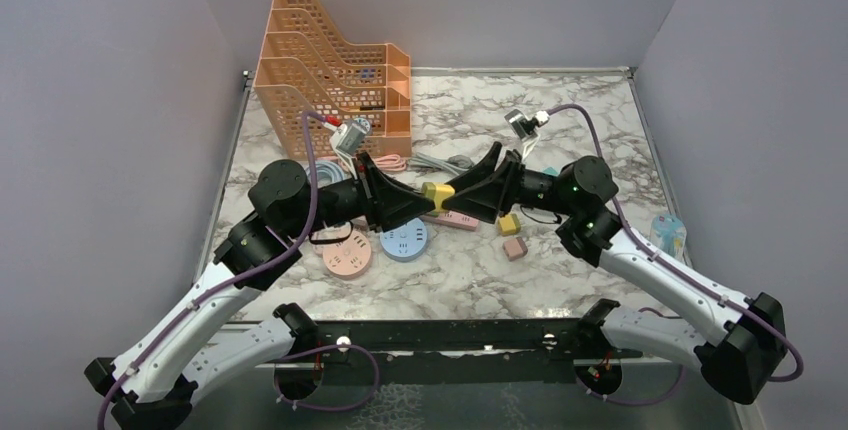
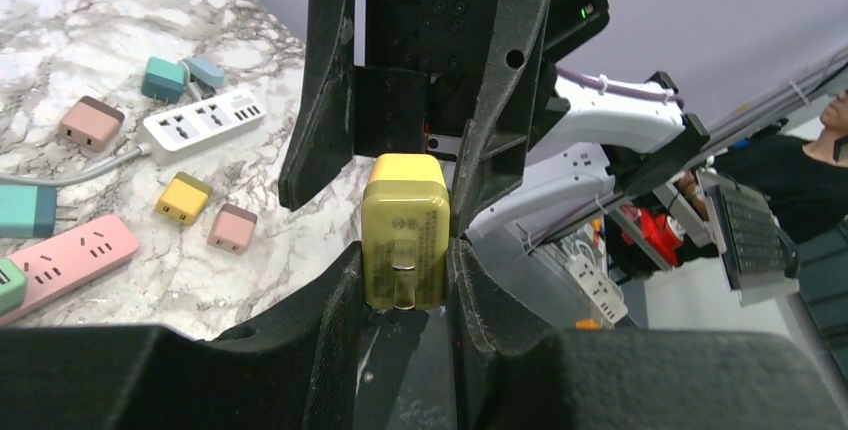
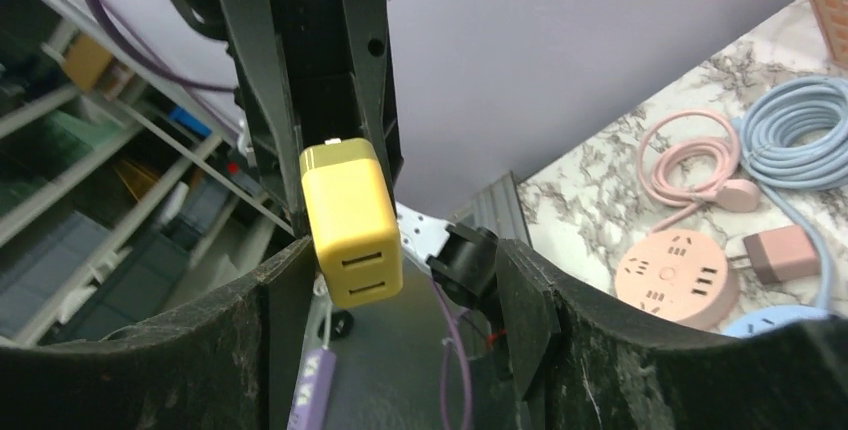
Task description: Insert the plug
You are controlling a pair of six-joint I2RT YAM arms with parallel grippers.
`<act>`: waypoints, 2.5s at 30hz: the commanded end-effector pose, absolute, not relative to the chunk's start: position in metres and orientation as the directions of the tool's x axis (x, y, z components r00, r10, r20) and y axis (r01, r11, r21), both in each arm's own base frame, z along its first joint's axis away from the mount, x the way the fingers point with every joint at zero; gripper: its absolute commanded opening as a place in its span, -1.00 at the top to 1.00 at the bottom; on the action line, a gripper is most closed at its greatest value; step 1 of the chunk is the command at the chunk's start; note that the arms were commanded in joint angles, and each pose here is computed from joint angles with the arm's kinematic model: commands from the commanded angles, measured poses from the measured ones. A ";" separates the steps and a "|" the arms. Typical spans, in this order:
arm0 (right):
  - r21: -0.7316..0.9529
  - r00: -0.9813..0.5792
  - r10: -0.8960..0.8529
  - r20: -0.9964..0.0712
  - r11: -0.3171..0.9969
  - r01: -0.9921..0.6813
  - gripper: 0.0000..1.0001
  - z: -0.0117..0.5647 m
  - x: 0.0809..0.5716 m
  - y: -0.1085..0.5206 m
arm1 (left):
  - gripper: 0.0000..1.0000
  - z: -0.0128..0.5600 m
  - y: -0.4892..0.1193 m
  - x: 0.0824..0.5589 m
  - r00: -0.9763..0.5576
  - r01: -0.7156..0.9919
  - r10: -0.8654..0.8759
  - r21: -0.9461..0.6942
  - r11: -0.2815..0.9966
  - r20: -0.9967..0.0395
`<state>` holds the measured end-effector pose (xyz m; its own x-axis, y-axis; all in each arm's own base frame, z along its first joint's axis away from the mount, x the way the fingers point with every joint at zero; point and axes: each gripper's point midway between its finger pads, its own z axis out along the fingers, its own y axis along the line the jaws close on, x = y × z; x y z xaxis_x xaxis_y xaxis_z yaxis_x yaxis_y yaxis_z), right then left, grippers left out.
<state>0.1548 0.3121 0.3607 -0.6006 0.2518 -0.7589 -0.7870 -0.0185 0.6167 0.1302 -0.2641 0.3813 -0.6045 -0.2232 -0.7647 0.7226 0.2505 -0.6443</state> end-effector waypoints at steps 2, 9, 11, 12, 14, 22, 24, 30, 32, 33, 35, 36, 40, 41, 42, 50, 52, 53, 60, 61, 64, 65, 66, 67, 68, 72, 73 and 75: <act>0.660 -0.648 0.347 -0.677 -0.101 -0.744 -0.16 0.399 0.162 0.314 | 1.00 0.408 -0.261 0.144 -0.563 0.717 -0.330 -0.646 0.262 -0.758; 0.661 -0.690 0.305 -0.656 -0.210 -0.721 0.28 0.395 0.152 0.320 | 1.00 0.406 -0.265 0.151 -0.568 0.706 -0.346 -0.658 0.262 -0.747; 0.655 -0.685 0.309 -0.659 -0.211 -0.726 0.35 0.398 0.152 0.320 | 1.00 0.404 -0.266 0.152 -0.575 0.700 -0.351 -0.666 0.257 -0.739; 0.655 -0.686 0.306 -0.660 -0.212 -0.725 0.41 0.398 0.152 0.320 | 1.00 0.403 -0.267 0.153 -0.577 0.698 -0.355 -0.670 0.252 -0.735; 0.656 -0.687 0.303 -0.661 -0.212 -0.725 0.55 0.400 0.153 0.322 | 1.00 0.399 -0.269 0.154 -0.581 0.695 -0.355 -0.673 0.253 -0.733; 0.638 -0.632 0.325 -0.703 -0.104 -0.763 0.98 0.391 0.172 0.327 | 0.45 0.373 -0.256 0.174 -0.530 0.651 -0.370 -0.646 0.400 -0.763; 0.609 -0.585 0.308 -0.750 -0.025 -0.793 0.97 0.382 0.180 0.328 | 0.04 0.364 -0.248 0.184 -0.501 0.627 -0.374 -0.625 0.465 -0.780; 0.482 -0.451 0.170 -0.876 0.282 -0.830 0.98 0.341 0.209 0.317 | -0.61 0.342 -0.216 0.204 -0.385 0.553 -0.345 -0.513 0.656 -0.856; 0.411 -0.411 0.086 -0.908 0.379 -0.829 0.97 0.328 0.219 0.310 | -0.65 0.338 -0.204 0.209 -0.345 0.528 -0.322 -0.466 0.710 -0.882; 0.371 -0.394 0.034 -0.918 0.419 -0.829 0.98 0.320 0.223 0.305 | -0.67 0.336 -0.199 0.211 -0.331 0.514 -0.314 -0.449 0.731 -0.890; 0.301 -0.381 -0.082 -0.921 0.470 -0.830 0.98 0.303 0.228 0.297 | -0.67 0.334 -0.190 0.215 -0.303 0.493 -0.283 -0.404 0.770 -0.910; 0.269 -0.377 -0.141 -0.915 0.483 -0.834 0.98 0.294 0.229 0.293 | -0.68 0.333 -0.186 0.218 -0.289 0.480 -0.263 -0.378 0.792 -0.920; 0.137 -0.333 -0.353 -0.874 0.480 -0.867 0.98 0.262 0.230 0.278 | -0.68 0.326 -0.167 0.229 -0.245 0.404 -0.212 -0.298 0.865 -0.946; 0.112 -0.328 -0.396 -0.858 0.479 -0.870 0.97 0.255 0.232 0.275 | -0.68 0.325 -0.163 0.232 -0.238 0.385 -0.203 -0.284 0.878 -0.950; 0.092 -0.325 -0.437 -0.839 0.474 -0.876 0.97 0.248 0.232 0.272 | -0.68 0.324 -0.158 0.234 -0.230 0.360 -0.200 -0.275 0.891 -0.952; -0.033 -0.357 -0.696 -0.623 0.479 -0.877 0.98 0.178 0.251 0.243 | -0.67 0.322 -0.135 0.246 -0.196 0.222 -0.216 -0.258 0.940 -0.957; -0.048 -0.363 -0.717 -0.595 0.483 -0.875 0.98 0.169 0.256 0.241 | -0.67 0.323 -0.129 0.249 -0.183 0.184 -0.223 -0.256 0.949 -0.958; -0.051 -0.365 -0.724 -0.586 0.483 -0.874 0.98 0.166 0.258 0.242 | -0.67 0.324 -0.126 0.250 -0.175 0.164 -0.229 -0.257 0.952 -0.958; -0.086 -0.366 -0.793 -0.487 0.461 -0.883 0.98 0.150 0.279 0.246 | -0.67 0.336 -0.114 0.256 -0.132 0.102 -0.226 -0.240 0.965 -0.965; -0.095 -0.366 -0.805 -0.467 0.457 -0.885 0.98 0.147 0.281 0.246 | -0.67 0.338 -0.114 0.257 -0.130 0.101 -0.224 -0.238 0.966 -0.966; -0.092 -0.364 -0.840 -0.403 0.433 -0.897 0.97 0.137 0.284 0.248 | -0.67 0.343 -0.114 0.256 -0.130 0.104 -0.225 -0.239 0.965 -0.966; -0.085 -0.362 -0.850 -0.384 0.423 -0.902 0.98 0.133 0.284 0.248 | -0.67 0.345 -0.113 0.255 -0.130 0.104 -0.227 -0.241 0.965 -0.965; -0.078 -0.359 -0.859 -0.365 0.412 -0.908 0.98 0.129 0.283 0.249 | -0.67 0.348 -0.112 0.254 -0.130 0.102 -0.231 -0.245 0.964 -0.964; -0.072 -0.355 -0.867 -0.351 0.403 -0.912 0.98 0.127 0.282 0.250 | -0.67 0.351 -0.109 0.252 -0.125 0.093 -0.241 -0.253 0.963 -0.962; -0.066 -0.352 -0.873 -0.338 0.395 -0.916 0.98 0.124 0.280 0.252 | -0.68 0.354 -0.106 0.251 -0.119 0.085 -0.248 -0.259 0.962 -0.961; -0.071 -0.329 -0.885 -0.330 0.371 -0.926 0.97 0.121 0.281 0.264 | -0.68 0.367 -0.095 0.243 -0.091 0.078 -0.253 -0.260 0.962 -0.963; -0.081 -0.320 -0.890 -0.326 0.363 -0.928 0.98 0.119 0.281 0.266 | -0.68 0.369 -0.093 0.241 -0.091 0.080 -0.246 -0.253 0.964 -0.965; -0.090 -0.311 -0.901 -0.304 0.352 -0.932 0.98 0.113 0.282 0.269 | -0.68 0.371 -0.090 0.237 -0.095 0.082 -0.228 -0.236 0.968 -0.969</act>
<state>0.2788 0.2629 0.1109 -0.3555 -0.8736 -0.3324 -0.9188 0.3918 -0.0471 0.2469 -0.1073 0.3556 -0.1222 -0.2455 -0.9617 0.1103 0.9596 -0.2590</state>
